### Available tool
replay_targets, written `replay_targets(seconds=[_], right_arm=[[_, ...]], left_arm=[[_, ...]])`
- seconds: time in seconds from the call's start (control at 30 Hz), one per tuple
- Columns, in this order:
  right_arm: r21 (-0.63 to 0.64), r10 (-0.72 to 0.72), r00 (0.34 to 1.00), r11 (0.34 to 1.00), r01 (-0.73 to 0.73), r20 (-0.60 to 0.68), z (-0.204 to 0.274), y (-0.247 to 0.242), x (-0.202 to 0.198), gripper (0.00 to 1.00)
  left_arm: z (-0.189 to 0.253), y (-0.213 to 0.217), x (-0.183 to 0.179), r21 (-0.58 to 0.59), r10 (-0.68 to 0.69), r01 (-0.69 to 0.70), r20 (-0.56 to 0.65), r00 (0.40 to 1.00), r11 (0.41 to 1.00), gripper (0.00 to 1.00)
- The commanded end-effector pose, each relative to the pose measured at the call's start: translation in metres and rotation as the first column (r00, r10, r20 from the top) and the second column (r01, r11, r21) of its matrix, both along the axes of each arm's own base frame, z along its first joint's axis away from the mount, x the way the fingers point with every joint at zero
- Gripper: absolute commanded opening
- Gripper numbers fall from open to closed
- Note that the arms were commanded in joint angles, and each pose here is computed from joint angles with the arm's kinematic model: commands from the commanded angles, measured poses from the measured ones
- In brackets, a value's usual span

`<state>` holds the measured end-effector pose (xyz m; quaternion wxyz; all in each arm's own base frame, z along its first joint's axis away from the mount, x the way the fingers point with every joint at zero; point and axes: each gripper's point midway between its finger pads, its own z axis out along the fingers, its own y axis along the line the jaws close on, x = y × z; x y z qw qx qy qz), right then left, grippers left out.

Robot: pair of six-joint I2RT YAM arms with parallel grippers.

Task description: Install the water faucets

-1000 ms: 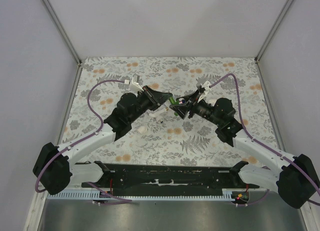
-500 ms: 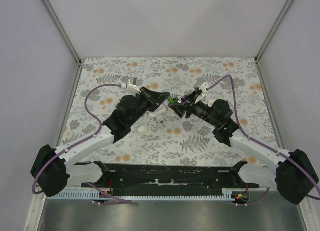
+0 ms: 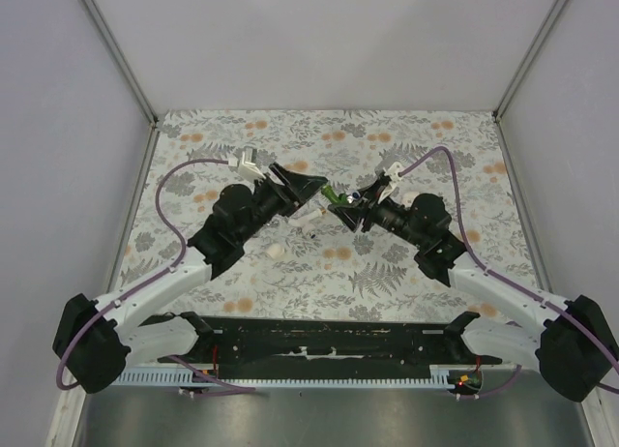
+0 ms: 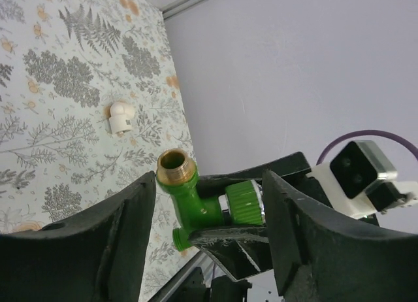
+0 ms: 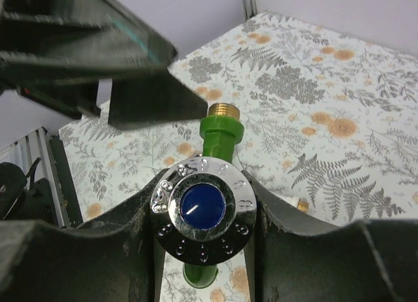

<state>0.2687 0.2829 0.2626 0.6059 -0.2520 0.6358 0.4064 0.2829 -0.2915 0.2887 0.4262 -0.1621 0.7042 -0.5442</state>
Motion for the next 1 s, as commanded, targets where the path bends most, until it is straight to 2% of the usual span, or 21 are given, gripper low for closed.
replay_targets(seconds=[0.0, 0.07, 0.2, 0.33, 0.43, 0.57, 0.63, 0.7, 0.87, 0.97], right_arm=[[-0.004, 0.015, 0.999, 1.000, -0.015, 0.037, 0.024, -0.004, -0.007, 0.00], [-0.017, 0.054, 0.998, 0.998, -0.053, 0.031, 0.027, -0.002, -0.014, 0.00], [-0.031, 0.172, 0.985, 0.985, -0.171, 0.033, 0.038, 0.005, -0.032, 0.00], [-0.049, 0.284, 0.958, 0.958, -0.281, 0.041, 0.050, 0.011, -0.050, 0.00], [-0.056, 0.338, 0.940, 0.940, -0.335, 0.039, 0.056, 0.014, -0.059, 0.00], [-0.057, 0.385, 0.922, 0.922, -0.383, 0.037, 0.062, 0.017, -0.066, 0.00], [-0.056, 0.401, 0.915, 0.916, -0.398, 0.039, 0.064, 0.017, -0.069, 0.00], [-0.054, 0.419, 0.907, 0.907, -0.417, 0.036, 0.065, 0.019, -0.071, 0.00], [-0.034, 0.451, 0.892, 0.892, -0.450, 0.034, 0.069, 0.022, -0.075, 0.00], [-0.032, 0.461, 0.887, 0.887, -0.460, 0.032, 0.069, 0.023, -0.077, 0.00]], left_arm=[[0.039, 0.020, -0.008, 0.085, -0.132, 0.116, 0.213, 0.968, 0.990, 0.72], [0.043, 0.032, -0.010, 0.137, -0.212, 0.178, 0.290, 0.933, 0.974, 0.73], [0.045, 0.032, -0.034, 0.291, -0.485, 0.395, 0.388, 0.784, 0.871, 0.72], [0.040, 0.021, -0.071, 0.379, -0.727, 0.622, 0.397, 0.560, 0.685, 0.71], [0.036, 0.023, -0.087, 0.418, -0.798, 0.685, 0.402, 0.449, 0.596, 0.69], [0.034, 0.026, -0.101, 0.475, -0.828, 0.691, 0.434, 0.354, 0.544, 0.68], [0.034, 0.028, -0.105, 0.501, -0.829, 0.676, 0.452, 0.328, 0.540, 0.68], [0.031, 0.028, -0.102, 0.518, -0.825, 0.654, 0.454, 0.336, 0.552, 0.67], [0.008, 0.031, -0.072, 0.592, -0.804, 0.551, 0.357, 0.475, 0.588, 0.68], [0.002, 0.032, -0.066, 0.611, -0.802, 0.535, 0.331, 0.498, 0.584, 0.68]])
